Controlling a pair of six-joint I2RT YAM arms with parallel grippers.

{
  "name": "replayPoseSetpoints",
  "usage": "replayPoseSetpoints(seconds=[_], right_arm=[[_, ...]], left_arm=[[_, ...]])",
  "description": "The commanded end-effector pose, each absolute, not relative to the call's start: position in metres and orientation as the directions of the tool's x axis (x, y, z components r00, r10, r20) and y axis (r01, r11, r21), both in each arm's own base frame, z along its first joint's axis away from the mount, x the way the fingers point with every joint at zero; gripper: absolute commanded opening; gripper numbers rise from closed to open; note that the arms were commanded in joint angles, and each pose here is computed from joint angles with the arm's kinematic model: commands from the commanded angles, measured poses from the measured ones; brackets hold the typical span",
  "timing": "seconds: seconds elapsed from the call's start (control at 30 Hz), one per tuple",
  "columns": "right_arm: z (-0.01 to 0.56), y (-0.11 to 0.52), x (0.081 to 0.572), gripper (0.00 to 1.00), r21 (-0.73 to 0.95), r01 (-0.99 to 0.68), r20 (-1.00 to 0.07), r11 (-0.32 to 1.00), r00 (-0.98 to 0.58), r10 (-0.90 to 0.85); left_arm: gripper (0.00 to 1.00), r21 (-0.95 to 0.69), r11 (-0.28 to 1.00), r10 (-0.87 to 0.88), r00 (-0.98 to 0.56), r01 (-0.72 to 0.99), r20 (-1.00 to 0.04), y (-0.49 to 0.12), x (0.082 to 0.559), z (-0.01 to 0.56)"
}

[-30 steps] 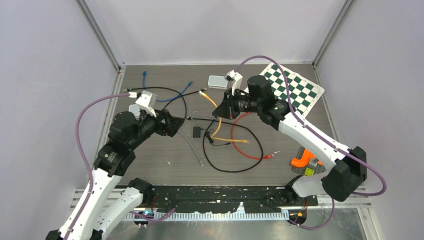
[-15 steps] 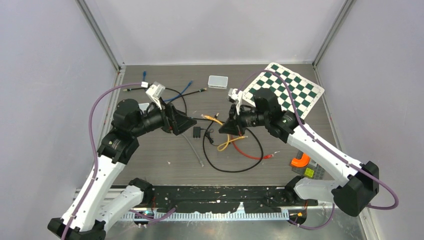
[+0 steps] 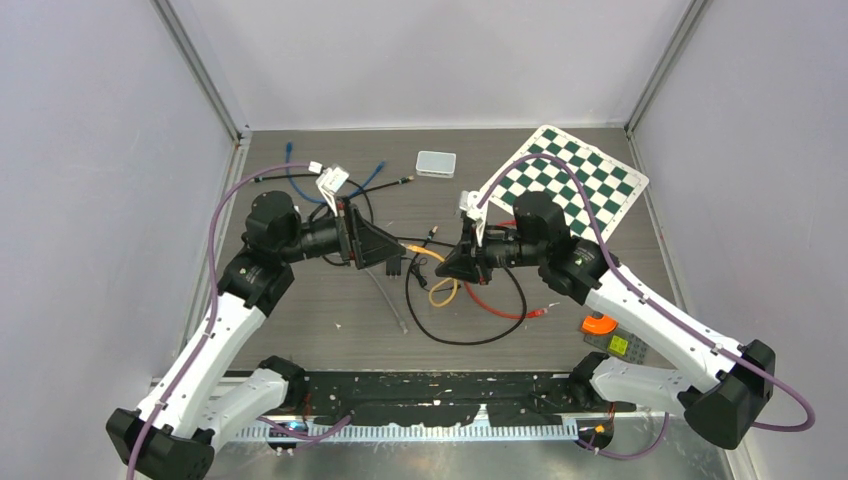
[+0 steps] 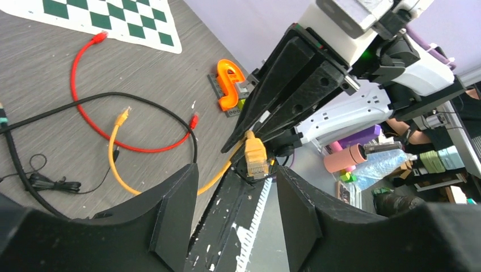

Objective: Insert the plug into the switch port
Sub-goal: Pick up the connector from the center of the board.

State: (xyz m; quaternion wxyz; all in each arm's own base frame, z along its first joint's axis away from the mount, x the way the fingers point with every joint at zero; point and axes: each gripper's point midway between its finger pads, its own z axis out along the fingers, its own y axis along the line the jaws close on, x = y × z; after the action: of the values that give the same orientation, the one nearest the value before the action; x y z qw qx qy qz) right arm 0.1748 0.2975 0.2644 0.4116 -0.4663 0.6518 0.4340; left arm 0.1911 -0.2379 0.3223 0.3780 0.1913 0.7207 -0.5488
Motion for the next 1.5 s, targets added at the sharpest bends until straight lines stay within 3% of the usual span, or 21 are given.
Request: replayPoseSetpoints(seconds=[0.0,0.4,0.63,0.8,0.87,0.93,1.0,1.1,1.13,1.23,1.47], right_arm=[[0.28,0.302,0.178,0.05,0.125,-0.973,-0.962,0.195,-0.167,-0.215],[0.273,0.306,0.177,0.05,0.148,-0.964,-0.954,0.222,-0.198,-0.223],[0.269,0.311,0.177,0.05,0.164,-0.962,-0.943,0.216,-0.217,-0.252],[0.261,0.311,0.179,0.05,0.185,-0.956,-0.928,0.227,-0.246,-0.279],[0.259,0.308,0.185,0.11,0.169,-0.95,-0.923,0.262,-0.246,-0.296],[0.26,0.303,0.197,0.24,0.123,-0.939,-0.926,0.322,-0.225,-0.304],[0.271,0.299,0.213,0.48,0.062,-0.917,-0.937,0.393,-0.189,-0.293],[0.298,0.297,0.228,0.66,-0.086,-0.897,-0.967,0.433,-0.028,-0.252],[0.286,0.297,0.228,0.76,-0.119,-0.898,-0.965,0.424,0.004,-0.261],[0.32,0.306,0.221,0.8,-0.395,-0.833,-0.918,0.388,0.359,-0.165],[0.31,0.324,0.219,0.74,-0.661,-0.67,-0.744,0.338,0.644,-0.18]], left_arm=[[0.54,-0.633,0.245,-0.155,-0.615,0.734,-0.773,-0.241,0.184,0.344],[0.28,-0.718,0.298,-0.121,-0.722,0.629,-0.682,-0.243,0.19,0.314],[0.26,-0.738,0.307,-0.138,-0.739,0.601,-0.66,-0.243,0.193,0.31],[0.0,-0.745,0.335,-0.17,-0.741,0.576,-0.65,-0.24,0.196,0.31],[0.0,-0.765,0.365,-0.201,-0.757,0.531,-0.622,-0.237,0.2,0.307],[0.0,-0.8,0.384,-0.246,-0.784,0.461,-0.57,-0.235,0.203,0.302],[0.0,-0.841,0.396,-0.299,-0.814,0.369,-0.498,-0.233,0.207,0.294],[0.0,-0.908,0.377,-0.405,-0.849,0.182,-0.339,-0.231,0.213,0.279],[0.0,-0.926,0.356,-0.439,-0.853,0.125,-0.284,-0.231,0.215,0.276],[0.0,-0.956,0.292,-0.507,-0.846,0.009,-0.163,-0.232,0.221,0.273],[0.0,-0.923,0.287,-0.624,-0.781,-0.256,0.022,-0.22,0.225,0.259]])
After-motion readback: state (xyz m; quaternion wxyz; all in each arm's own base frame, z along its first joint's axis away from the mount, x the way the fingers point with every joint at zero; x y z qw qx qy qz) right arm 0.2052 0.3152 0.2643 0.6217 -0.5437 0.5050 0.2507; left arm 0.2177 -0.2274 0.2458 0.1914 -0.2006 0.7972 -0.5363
